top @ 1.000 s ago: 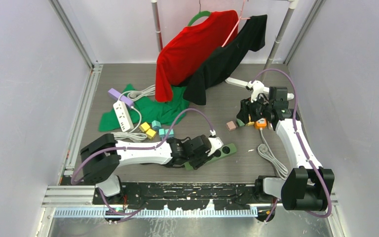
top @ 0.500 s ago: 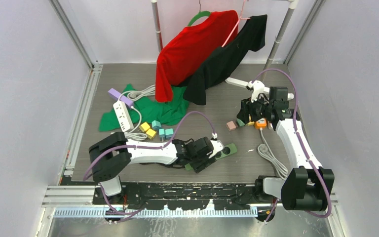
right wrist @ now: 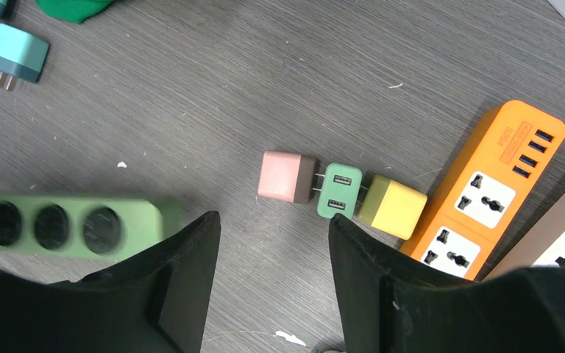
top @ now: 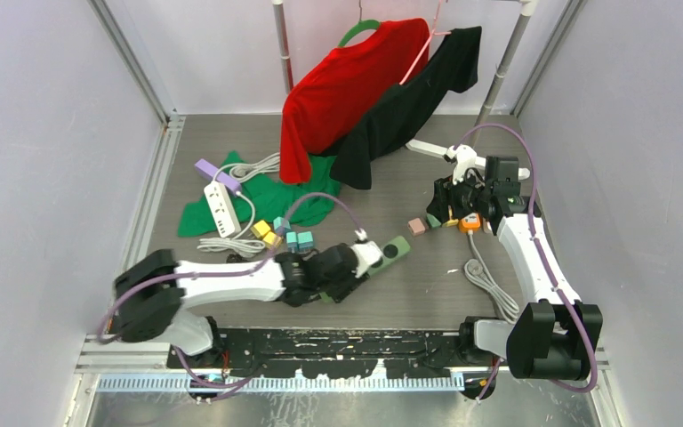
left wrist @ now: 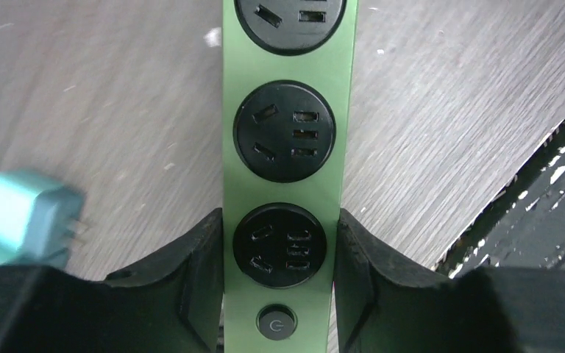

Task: Pull the plug off the socket
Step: Pick up the socket from the center of the board, then place the socket at the center of the board.

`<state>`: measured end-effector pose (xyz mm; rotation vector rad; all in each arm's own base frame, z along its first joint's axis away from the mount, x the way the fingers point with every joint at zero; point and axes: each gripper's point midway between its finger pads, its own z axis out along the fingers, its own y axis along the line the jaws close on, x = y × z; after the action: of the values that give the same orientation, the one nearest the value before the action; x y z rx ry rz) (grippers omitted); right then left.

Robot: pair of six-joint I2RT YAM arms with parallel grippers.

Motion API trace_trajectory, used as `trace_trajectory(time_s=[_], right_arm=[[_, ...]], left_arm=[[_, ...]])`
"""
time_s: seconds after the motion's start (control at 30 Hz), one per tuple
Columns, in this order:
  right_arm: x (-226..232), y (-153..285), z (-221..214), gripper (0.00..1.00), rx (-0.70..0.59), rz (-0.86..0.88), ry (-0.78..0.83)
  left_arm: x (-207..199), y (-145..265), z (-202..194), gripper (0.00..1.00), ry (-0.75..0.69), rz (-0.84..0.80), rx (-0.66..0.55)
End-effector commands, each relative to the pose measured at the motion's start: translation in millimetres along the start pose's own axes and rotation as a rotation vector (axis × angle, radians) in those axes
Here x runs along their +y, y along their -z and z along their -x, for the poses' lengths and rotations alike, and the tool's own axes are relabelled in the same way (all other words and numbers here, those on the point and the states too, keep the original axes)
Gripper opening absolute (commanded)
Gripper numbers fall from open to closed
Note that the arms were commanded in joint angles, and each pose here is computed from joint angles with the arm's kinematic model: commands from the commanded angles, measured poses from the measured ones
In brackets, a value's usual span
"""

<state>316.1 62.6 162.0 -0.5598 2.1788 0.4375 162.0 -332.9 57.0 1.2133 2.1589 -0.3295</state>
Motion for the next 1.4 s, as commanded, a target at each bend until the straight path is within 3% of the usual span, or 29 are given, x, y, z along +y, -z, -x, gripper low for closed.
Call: trace_trajectory(time_s=[0.0, 0.13, 0.4, 0.57, 0.77, 1.13, 1.3, 1.37], right_arm=[[-0.1, 10.8, 28.5, 0.61, -0.083, -0.01, 0.039], [0.1, 10.4, 28.1, 0.61, -0.081, -0.008, 0.036], [-1.3, 9.3, 27.3, 0.61, -0.079, -0.011, 0.031], [-1.8, 8.1, 25.7, 0.61, -0.073, -0.009, 0.024], [-2.8, 7.8, 25.2, 0.61, -0.072, -0.011, 0.022], [-2.3, 6.6, 23.8, 0.61, -0.069, -0.002, 0.018], [-2.9, 7.1, 23.8, 0.61, -0.07, -0.005, 0.019], [-3.1, 7.0, 23.7, 0.61, -0.07, -0.006, 0.019]], left_arm=[[49.0, 57.4, 52.9, 0.0, 0.204, 0.123, -0.339], [90.5, 92.7, 42.7, 0.0, 0.394, 0.21, -0.489], [166.5, 130.6, -6.4, 0.0, 0.75, 0.427, -0.614], [201.1, 138.4, -34.2, 0.0, 0.898, 0.613, -0.585], [234.7, 121.0, -42.4, 0.0, 1.069, 0.635, -0.531], [290.7, 100.6, -57.6, 0.07, 1.112, 0.799, -0.419], [308.6, 81.5, -62.5, 0.17, 1.138, 0.802, -0.338], [311.6, 80.6, -62.3, 0.39, 1.142, 0.807, -0.299]])
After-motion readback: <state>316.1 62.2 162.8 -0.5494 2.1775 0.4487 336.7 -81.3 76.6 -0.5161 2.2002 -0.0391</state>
